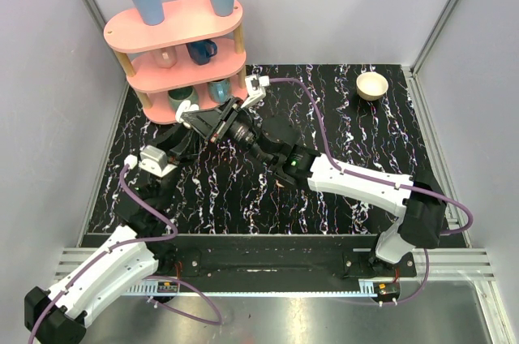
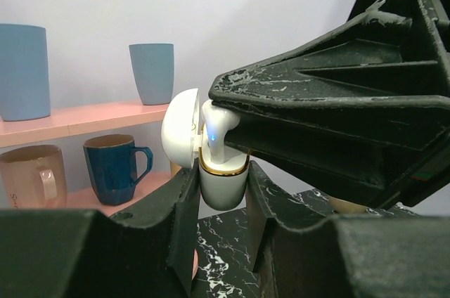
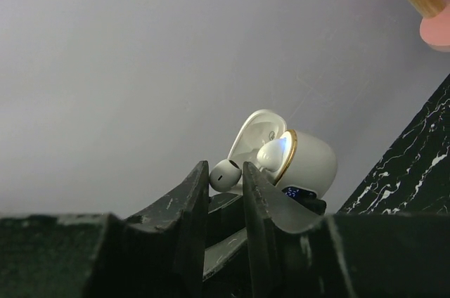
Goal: Insert the wireless bluetooth earbuds into the charging case
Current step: Insert the left earbud into the left side groove of the charging case, then close the charging case with the earbuds, then place the charging case with the earbuds at the center of the board, then reset both arms
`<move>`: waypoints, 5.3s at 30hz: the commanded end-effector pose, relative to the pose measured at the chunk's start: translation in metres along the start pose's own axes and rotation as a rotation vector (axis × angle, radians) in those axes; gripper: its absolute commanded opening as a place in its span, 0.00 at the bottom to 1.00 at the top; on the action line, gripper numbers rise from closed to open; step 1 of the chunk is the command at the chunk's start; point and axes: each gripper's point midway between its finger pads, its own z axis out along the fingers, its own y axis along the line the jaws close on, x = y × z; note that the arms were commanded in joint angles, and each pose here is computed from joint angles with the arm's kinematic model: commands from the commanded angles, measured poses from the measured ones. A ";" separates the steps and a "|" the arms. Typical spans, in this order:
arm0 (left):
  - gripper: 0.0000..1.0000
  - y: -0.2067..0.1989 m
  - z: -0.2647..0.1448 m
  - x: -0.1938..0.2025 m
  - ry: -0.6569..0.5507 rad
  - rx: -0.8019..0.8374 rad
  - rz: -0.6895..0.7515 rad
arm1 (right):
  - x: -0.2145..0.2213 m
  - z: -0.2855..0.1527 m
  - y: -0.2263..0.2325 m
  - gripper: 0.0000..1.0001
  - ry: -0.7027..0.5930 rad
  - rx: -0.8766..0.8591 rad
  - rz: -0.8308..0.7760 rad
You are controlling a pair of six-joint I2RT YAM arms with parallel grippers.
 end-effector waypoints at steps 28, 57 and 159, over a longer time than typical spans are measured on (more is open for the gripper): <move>0.00 0.009 0.007 -0.054 -0.126 -0.043 -0.064 | -0.043 0.000 0.034 0.58 -0.077 0.070 -0.369; 0.00 -0.071 -0.003 -0.049 0.002 0.457 0.060 | -0.040 0.002 -0.009 0.60 0.392 0.344 -0.765; 0.99 -0.042 -0.104 0.238 1.107 -0.173 -0.443 | -0.093 -0.205 -0.222 0.75 0.329 0.962 -0.467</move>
